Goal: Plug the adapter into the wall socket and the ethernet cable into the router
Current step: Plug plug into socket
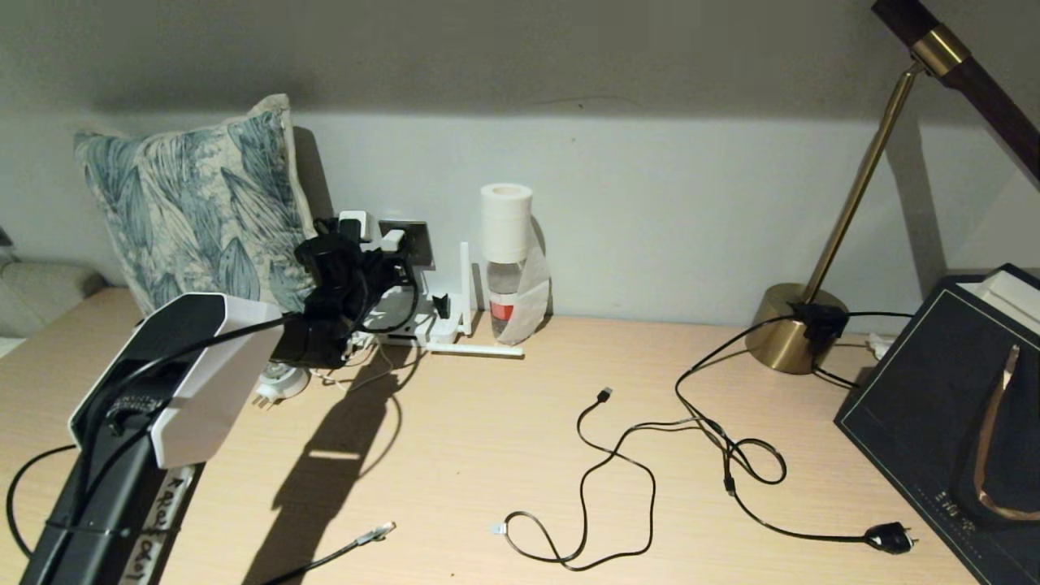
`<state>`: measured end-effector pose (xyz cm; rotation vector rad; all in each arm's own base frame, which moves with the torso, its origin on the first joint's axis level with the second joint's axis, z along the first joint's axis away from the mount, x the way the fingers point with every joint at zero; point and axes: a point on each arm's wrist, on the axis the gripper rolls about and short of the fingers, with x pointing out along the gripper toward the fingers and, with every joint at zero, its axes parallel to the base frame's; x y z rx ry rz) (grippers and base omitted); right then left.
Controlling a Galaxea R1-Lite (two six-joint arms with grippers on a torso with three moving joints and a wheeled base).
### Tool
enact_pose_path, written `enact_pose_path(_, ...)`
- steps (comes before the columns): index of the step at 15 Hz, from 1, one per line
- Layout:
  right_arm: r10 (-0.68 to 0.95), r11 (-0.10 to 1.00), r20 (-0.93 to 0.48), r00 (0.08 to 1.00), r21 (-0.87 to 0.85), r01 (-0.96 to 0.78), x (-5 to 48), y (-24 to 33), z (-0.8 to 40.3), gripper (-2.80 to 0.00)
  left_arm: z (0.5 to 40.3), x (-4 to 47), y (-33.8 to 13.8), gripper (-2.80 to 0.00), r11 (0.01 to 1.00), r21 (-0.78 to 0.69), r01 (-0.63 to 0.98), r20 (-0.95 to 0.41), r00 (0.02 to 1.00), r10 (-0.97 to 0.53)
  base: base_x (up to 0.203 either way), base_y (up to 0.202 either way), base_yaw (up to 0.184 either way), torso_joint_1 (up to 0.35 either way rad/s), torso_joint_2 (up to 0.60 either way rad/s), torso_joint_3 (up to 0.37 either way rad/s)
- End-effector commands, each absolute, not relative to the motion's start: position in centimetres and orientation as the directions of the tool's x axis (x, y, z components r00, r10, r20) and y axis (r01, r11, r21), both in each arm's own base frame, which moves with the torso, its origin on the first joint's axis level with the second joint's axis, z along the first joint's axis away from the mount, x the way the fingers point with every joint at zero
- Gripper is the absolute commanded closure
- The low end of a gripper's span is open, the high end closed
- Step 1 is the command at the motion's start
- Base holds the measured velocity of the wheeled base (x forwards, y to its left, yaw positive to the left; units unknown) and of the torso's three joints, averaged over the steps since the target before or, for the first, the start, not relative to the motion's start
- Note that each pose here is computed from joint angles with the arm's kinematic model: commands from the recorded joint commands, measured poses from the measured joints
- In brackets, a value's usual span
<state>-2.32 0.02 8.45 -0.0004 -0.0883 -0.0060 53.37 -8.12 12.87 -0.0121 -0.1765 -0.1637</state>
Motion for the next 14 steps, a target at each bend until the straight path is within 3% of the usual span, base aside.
enact_pose_path(1, -0.006, 1.0, 0.052, 0.999, 0.0, 0.006, -2.0, 0.0, 7.5, 0.0, 12.0, 53.6, -8.1, 0.0, 0.989, 0.0, 0.15, 0.159, 0.976, -0.148, 0.0, 0.0, 0.0, 0.0, 0.0, 0.0)
enact_pose_path(14, -0.006, 1.0, 0.052, 0.999, 0.0, 0.006, -2.0, 0.0, 7.5, 0.0, 11.2, 53.6, -9.0, 0.0, 0.993, 0.013, 0.12, 0.171, 0.978, -0.12, 0.0, 0.0, 0.0, 0.0, 0.0, 0.0)
